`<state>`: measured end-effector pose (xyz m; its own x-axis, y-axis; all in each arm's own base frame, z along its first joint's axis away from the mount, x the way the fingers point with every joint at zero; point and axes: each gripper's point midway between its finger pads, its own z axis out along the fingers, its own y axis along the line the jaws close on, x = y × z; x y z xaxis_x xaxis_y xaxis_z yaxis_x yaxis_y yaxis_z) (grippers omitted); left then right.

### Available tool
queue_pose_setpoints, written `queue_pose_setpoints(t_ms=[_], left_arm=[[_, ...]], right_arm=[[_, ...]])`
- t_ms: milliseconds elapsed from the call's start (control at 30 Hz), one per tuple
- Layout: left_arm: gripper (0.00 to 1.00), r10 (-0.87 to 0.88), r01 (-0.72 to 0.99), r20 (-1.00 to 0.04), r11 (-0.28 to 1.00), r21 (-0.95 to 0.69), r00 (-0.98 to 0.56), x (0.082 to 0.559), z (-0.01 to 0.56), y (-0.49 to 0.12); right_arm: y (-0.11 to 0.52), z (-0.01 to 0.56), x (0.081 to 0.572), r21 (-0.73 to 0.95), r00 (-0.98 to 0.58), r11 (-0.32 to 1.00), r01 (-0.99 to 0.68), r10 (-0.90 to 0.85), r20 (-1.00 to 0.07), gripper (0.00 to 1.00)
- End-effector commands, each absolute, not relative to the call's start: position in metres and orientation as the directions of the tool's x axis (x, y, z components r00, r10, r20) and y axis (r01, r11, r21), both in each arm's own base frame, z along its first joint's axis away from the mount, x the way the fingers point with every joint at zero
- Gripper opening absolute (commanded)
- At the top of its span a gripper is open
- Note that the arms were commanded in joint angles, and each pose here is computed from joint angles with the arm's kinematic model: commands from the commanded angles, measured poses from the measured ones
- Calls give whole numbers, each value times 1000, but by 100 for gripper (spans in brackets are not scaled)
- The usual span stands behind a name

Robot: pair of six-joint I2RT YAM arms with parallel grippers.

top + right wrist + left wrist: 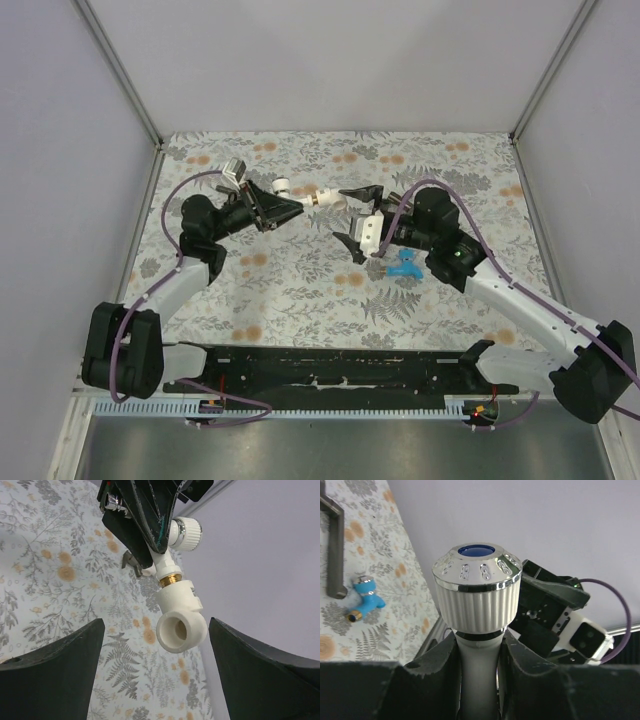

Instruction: Install the water faucets

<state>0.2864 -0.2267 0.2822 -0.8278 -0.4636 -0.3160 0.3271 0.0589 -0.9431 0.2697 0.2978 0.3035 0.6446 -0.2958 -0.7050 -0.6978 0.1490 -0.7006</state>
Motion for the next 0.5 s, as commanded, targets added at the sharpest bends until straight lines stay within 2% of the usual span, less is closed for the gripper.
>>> queue_pose_setpoints(t_ms=[0,167,467], left_arm=[[2,-414,285,-245,-35,-958,-877,272,327,-228],[2,-381,185,-169,-7,-983,-909,270,324,-230],[2,-332,139,-124,-22,-990,-935,265,334,-232]], right_arm=[[295,331,280,-820,753,218,-530,-323,-573,91],[296,336,283,-846,779,231,-480,-332,-533,87],[303,343,285,-859,804,226,-459,-305,-510,84]])
